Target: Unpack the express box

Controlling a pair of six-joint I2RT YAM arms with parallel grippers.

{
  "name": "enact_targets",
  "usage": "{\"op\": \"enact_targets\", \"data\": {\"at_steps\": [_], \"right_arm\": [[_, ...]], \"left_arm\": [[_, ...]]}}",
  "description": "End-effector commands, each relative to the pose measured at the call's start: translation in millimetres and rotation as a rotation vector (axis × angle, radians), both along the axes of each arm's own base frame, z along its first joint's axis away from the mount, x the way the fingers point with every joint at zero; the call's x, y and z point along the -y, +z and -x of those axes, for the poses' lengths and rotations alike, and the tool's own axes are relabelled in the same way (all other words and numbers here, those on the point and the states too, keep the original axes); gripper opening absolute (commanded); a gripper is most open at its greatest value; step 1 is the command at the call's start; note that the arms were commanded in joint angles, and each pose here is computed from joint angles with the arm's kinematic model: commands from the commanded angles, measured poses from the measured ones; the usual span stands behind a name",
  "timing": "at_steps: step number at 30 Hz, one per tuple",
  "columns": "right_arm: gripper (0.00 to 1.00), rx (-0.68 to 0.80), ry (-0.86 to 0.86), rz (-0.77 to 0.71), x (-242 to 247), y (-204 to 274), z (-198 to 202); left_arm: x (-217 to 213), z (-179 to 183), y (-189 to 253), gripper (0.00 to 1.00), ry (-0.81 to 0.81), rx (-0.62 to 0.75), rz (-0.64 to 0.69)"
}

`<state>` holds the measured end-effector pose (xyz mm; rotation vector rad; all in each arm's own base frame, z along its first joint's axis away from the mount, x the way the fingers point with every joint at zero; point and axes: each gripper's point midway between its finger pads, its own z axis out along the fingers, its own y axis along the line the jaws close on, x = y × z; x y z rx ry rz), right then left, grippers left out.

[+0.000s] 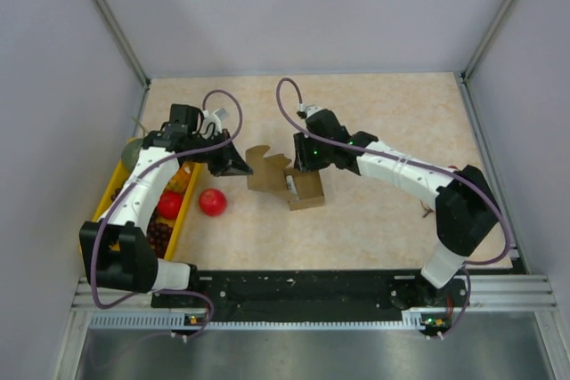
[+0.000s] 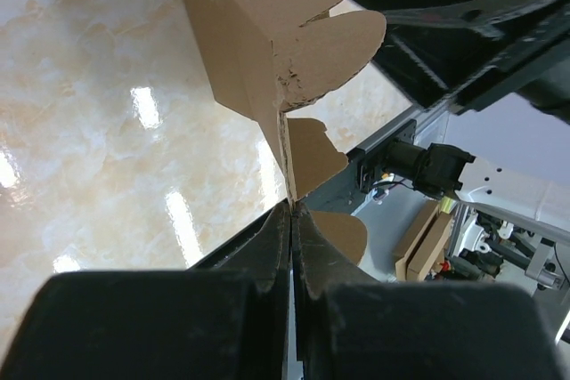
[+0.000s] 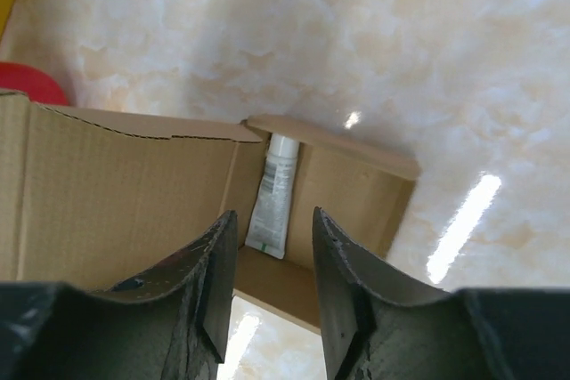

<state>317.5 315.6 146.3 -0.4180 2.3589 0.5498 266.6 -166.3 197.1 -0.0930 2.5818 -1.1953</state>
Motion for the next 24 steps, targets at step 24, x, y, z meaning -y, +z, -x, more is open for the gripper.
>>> {"op": "enact_targets", "data": {"at_steps": [24], "right_arm": [[0.36,-0.201,0.033,0.09,-34,-98,17]], "left_arm": [[-13,-1,-21,0.0,0.01,0.018,-0.064]]}}
